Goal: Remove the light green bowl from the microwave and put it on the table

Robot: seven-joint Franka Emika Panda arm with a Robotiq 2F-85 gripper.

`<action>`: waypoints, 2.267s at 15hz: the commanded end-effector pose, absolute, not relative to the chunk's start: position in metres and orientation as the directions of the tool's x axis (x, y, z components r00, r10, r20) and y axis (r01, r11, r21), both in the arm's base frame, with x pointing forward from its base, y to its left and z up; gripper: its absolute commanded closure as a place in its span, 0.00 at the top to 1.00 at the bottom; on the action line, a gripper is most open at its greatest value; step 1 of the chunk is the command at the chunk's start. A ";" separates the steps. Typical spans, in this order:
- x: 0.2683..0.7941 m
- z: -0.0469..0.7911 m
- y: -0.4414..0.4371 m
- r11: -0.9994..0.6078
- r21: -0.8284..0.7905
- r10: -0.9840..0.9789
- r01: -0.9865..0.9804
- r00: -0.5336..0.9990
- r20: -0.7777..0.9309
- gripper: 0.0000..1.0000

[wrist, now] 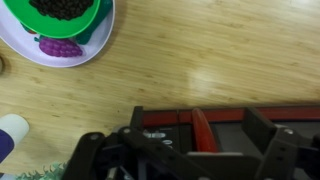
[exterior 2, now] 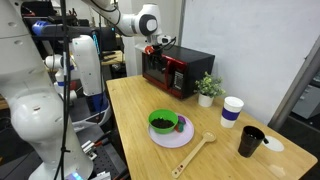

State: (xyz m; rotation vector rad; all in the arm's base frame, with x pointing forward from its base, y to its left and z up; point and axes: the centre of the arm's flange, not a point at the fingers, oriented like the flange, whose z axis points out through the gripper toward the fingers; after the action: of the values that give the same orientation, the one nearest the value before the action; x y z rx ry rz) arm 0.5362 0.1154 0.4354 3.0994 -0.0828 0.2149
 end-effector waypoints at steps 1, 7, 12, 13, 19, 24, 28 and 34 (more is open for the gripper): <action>0.559 0.425 0.126 -0.999 0.013 -0.029 -0.032 0.982 0.187 1.00; 0.594 0.445 0.125 -0.998 -0.002 -0.056 -0.057 0.981 0.188 1.00; 0.587 0.454 0.119 -0.998 0.005 -0.067 -0.069 0.983 0.170 1.00; 0.588 0.455 0.119 -0.998 0.005 -0.068 -0.070 0.983 0.170 1.00; 0.590 0.452 0.120 -0.998 0.005 -0.068 -0.070 0.984 0.165 1.00; 0.604 0.452 0.118 -0.999 -0.006 -0.043 -0.042 0.986 0.159 1.00; 0.616 0.453 0.121 -1.000 -0.004 -0.028 -0.028 0.988 0.155 1.00; 0.635 0.448 0.126 -1.000 -0.008 -0.009 -0.009 0.991 0.135 1.00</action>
State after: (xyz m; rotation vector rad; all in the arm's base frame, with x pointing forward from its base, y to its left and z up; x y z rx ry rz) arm 0.6168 0.1236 0.4478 3.1303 -0.0478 0.2613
